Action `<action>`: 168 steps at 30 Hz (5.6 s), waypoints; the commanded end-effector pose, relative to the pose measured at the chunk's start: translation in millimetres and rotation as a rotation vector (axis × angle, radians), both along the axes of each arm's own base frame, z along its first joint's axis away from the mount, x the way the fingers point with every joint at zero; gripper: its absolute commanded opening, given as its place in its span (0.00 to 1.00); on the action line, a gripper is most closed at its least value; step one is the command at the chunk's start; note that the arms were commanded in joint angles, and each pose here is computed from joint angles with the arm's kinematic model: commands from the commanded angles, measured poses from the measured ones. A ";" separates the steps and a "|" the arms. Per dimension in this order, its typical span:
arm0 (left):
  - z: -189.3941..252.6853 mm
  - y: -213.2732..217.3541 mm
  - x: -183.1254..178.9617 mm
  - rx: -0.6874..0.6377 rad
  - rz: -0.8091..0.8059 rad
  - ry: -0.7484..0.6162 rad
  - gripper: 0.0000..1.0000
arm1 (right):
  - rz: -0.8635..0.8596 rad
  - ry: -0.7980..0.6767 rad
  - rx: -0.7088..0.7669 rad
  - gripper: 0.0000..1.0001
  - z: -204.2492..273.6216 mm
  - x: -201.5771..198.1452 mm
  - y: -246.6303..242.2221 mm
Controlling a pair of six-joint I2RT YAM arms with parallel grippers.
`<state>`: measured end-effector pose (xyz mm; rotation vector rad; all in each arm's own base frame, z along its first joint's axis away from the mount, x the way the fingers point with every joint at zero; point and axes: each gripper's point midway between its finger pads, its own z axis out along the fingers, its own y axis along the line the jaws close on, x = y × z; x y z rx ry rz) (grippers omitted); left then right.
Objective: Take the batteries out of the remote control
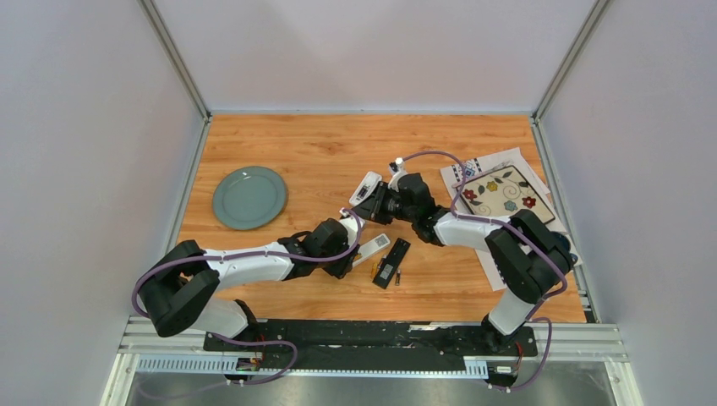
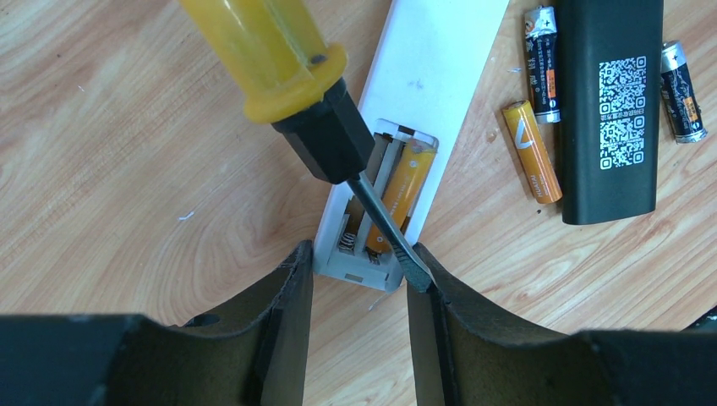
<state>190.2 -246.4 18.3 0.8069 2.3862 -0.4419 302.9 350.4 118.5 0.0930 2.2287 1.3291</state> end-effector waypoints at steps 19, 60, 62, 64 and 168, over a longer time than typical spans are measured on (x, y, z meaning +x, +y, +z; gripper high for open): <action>-23.2 19.2 -19.3 0.087 -0.009 0.092 0.20 | -0.104 -0.126 -0.154 0.00 26.0 22.5 -29.8; 104.3 6.1 -0.2 -0.342 0.094 0.037 0.74 | -0.126 -0.208 -0.289 0.00 26.7 23.0 -31.4; 106.2 10.1 1.9 -0.412 0.114 0.065 0.73 | -0.126 -0.205 -0.299 0.00 23.3 23.9 -29.7; 108.3 11.7 1.4 -0.489 0.132 0.119 0.70 | -0.130 -0.201 -0.307 0.00 20.6 25.1 -29.5; -6.7 21.2 8.3 -0.445 0.317 0.433 0.36 | -0.234 -0.219 -0.400 0.00 3.9 27.8 -36.2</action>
